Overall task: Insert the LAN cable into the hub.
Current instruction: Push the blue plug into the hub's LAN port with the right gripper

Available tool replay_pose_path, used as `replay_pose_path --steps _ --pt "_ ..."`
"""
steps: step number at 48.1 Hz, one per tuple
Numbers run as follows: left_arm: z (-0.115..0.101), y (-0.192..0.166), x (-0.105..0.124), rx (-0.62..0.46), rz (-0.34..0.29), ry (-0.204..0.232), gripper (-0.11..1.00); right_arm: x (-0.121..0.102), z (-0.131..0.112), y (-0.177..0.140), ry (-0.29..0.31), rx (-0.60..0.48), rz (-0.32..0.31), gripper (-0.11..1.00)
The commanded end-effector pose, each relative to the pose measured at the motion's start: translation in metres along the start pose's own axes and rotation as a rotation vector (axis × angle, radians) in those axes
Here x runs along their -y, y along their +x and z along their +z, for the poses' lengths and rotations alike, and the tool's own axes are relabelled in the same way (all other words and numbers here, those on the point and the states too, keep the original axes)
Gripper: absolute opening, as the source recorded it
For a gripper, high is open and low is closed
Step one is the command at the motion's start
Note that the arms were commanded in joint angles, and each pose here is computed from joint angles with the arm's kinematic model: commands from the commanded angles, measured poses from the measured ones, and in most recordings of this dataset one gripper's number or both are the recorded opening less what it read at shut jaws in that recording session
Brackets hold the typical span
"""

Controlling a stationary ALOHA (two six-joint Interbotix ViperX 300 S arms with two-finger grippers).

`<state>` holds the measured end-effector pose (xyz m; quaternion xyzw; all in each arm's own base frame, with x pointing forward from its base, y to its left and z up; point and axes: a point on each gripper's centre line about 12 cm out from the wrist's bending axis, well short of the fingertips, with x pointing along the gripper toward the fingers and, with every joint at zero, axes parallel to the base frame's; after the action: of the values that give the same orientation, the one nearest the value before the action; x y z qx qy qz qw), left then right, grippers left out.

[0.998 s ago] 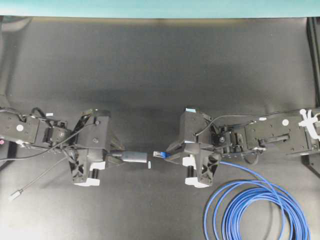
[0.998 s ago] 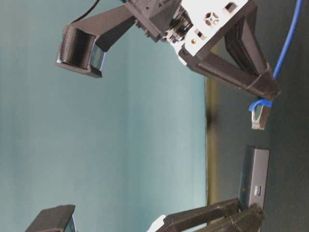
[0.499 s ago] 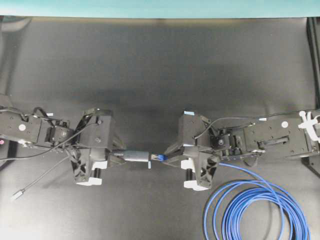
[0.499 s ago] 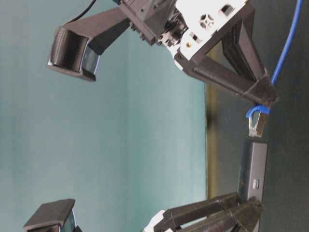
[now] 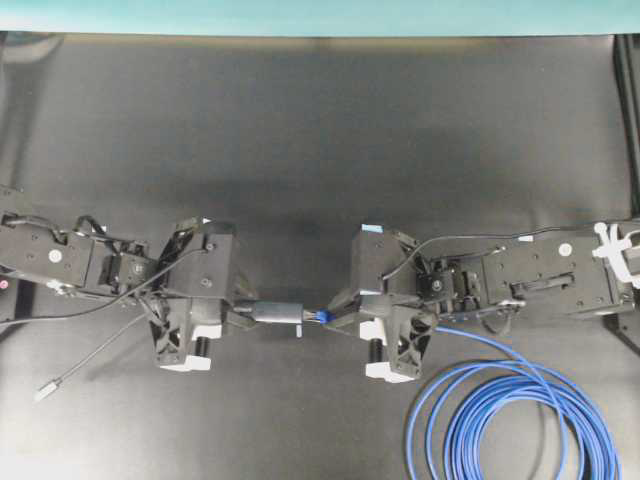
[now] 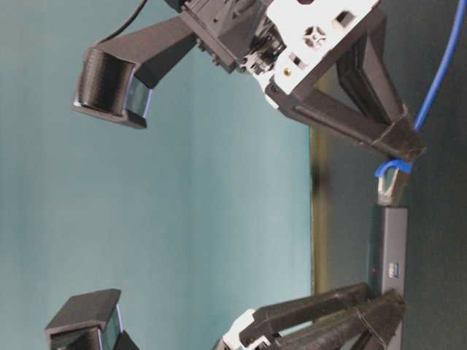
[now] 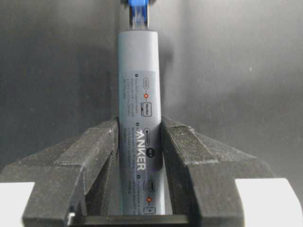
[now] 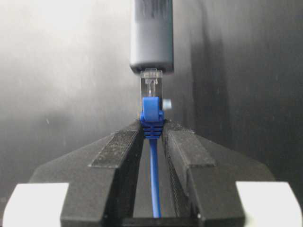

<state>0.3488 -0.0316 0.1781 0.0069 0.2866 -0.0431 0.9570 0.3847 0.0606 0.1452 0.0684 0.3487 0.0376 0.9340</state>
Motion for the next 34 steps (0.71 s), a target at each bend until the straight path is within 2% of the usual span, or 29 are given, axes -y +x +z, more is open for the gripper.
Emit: replay_pose_path --steps 1,10,22,34 --pt "0.011 -0.001 0.000 0.031 0.001 0.004 0.28 -0.002 0.007 -0.001 -0.007 0.015 0.004 0.13" --pt "0.011 0.002 -0.001 0.005 0.002 0.008 0.28 -0.002 0.007 -0.001 -0.007 0.009 0.003 0.13" --pt "0.014 0.010 0.001 -0.061 0.002 0.052 0.28 -0.002 0.006 0.000 -0.006 0.000 0.002 0.13" --pt "0.018 0.015 -0.001 -0.086 0.006 0.056 0.28 -0.003 0.002 0.002 -0.006 -0.049 -0.004 0.13"
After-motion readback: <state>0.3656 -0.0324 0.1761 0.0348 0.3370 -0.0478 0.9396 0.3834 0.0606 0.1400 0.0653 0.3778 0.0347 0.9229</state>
